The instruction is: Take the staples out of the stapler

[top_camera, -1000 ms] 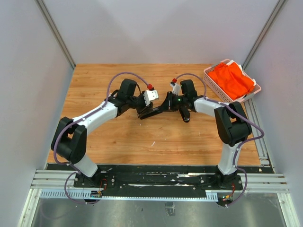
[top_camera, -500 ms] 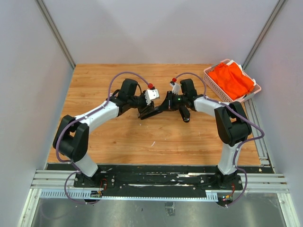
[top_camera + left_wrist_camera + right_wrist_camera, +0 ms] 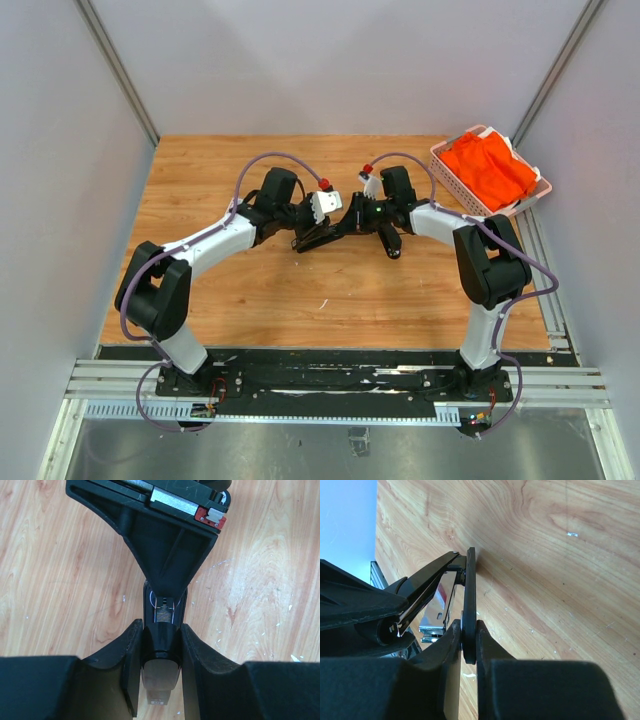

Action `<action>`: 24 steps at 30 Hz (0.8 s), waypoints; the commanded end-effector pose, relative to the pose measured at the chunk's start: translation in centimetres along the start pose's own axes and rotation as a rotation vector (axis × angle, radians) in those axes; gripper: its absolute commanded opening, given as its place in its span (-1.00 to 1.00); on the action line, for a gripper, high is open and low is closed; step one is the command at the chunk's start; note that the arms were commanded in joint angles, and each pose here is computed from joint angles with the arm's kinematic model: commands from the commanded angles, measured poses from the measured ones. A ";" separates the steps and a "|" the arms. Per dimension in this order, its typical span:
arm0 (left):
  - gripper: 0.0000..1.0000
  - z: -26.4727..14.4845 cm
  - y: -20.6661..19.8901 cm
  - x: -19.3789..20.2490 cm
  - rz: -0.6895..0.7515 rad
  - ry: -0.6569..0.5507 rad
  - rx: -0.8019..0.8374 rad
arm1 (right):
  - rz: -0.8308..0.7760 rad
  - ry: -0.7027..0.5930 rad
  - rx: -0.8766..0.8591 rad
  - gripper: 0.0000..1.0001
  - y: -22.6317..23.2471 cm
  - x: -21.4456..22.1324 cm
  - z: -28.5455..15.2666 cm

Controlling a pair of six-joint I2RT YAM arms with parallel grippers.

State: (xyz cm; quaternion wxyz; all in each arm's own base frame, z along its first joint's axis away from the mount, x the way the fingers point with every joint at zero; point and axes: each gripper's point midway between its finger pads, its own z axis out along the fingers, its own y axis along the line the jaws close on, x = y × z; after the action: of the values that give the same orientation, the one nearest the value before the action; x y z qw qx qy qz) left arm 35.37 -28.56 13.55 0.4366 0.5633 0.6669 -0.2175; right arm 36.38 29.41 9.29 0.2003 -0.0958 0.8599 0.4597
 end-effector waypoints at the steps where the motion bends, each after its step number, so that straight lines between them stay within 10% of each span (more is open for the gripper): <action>1: -1.00 -0.2 -0.4 -0.5 -0.001 -0.016 0.009 | -0.003 0.002 0.008 -0.69 -0.4 -0.7 -0.1; 24: -1.00 0.6 -0.9 -0.2 -0.023 -0.015 0.055 | 0.024 -0.048 -0.044 -0.26 0.6 -2.3 -2.2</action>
State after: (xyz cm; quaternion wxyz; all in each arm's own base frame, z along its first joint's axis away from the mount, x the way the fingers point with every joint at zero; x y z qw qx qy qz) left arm 35.13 -28.84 13.58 0.4360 0.5659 0.6628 -0.2245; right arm 37.37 28.15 9.85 0.2032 -0.0784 0.8579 0.4655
